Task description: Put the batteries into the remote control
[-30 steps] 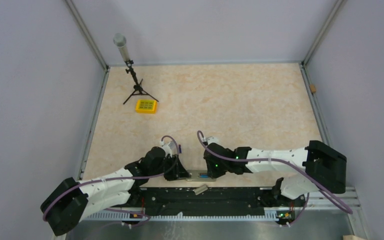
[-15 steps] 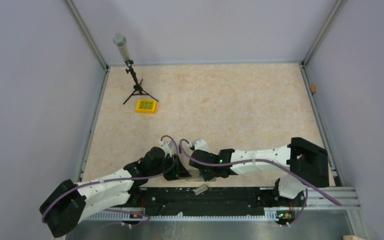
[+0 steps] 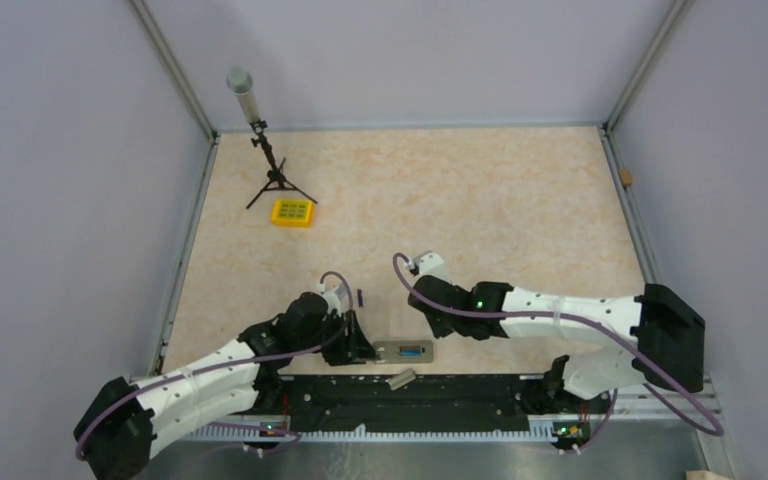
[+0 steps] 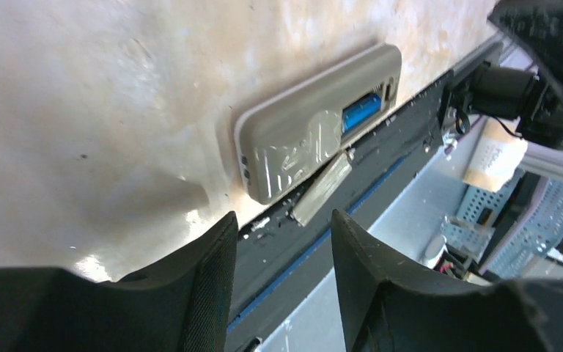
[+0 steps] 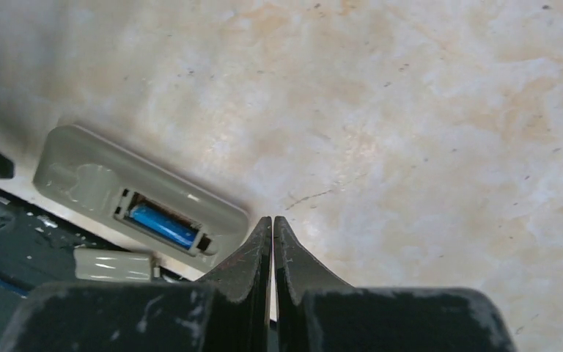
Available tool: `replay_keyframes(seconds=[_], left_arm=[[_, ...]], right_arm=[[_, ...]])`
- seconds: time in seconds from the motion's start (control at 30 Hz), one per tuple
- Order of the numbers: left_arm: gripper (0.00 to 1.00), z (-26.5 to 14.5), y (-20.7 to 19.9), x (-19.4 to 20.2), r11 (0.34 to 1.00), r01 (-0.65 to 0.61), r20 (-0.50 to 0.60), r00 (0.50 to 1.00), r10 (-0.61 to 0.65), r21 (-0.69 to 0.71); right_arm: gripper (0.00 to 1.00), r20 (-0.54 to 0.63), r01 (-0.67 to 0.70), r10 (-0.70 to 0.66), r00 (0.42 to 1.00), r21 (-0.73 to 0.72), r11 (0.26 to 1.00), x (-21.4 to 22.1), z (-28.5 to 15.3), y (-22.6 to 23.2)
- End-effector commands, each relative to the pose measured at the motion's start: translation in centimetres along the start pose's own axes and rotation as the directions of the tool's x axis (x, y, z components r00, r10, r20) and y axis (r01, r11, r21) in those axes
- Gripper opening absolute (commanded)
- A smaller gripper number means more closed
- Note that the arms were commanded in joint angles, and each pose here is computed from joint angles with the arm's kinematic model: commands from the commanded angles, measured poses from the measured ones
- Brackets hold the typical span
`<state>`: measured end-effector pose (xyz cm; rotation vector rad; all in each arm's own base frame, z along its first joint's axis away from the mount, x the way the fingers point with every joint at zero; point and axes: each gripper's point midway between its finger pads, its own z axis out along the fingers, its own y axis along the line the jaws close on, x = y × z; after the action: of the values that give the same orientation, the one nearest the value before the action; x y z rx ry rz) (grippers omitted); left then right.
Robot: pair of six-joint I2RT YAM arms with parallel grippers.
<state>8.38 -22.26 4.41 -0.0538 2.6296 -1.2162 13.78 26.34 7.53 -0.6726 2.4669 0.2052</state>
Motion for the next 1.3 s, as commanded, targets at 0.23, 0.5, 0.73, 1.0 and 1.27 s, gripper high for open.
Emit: replay_keyframes(seconds=[0.23, 0.5, 0.73, 1.0, 1.27], left_arm=[[0.3, 1.2, -3.2, 2.7, 0.994, 0.039, -0.158, 0.987, -0.023, 0.103], [0.17, 3.5, -1.8, 2.9, 1.0, 0.009, -0.143, 0.99, -0.011, -0.017], [0.14, 4.7, 0.6, 0.0, 0.978, -0.059, -0.036, 0.998, 0.053, -0.199], [0.13, 7.4, 0.3, -5.3, 0.921, -0.165, 0.053, 0.979, 0.196, -0.354], [0.11, 11.3, -3.4, -8.6, 0.901, -0.292, 0.02, 0.949, 0.315, -0.321]], right_arm=[[0.0, 0.012, -0.02, 0.022, 1.0, -0.135, 0.991, 0.4, 3.7, -0.7], [0.0, -0.025, -0.026, 0.022, 0.999, -0.165, 0.986, 1.8, 5.4, -0.2], [0.0, -0.076, -0.035, 0.018, 0.997, -0.233, 0.972, 4.5, 5.8, 0.5], [0.0, -0.063, -0.07, 0.053, 0.997, -0.306, 0.949, 6.1, 4.8, 1.3], [0.0, -0.025, -0.136, 0.135, 0.991, -0.331, 0.934, 5.6, 4.5, 2.2]])
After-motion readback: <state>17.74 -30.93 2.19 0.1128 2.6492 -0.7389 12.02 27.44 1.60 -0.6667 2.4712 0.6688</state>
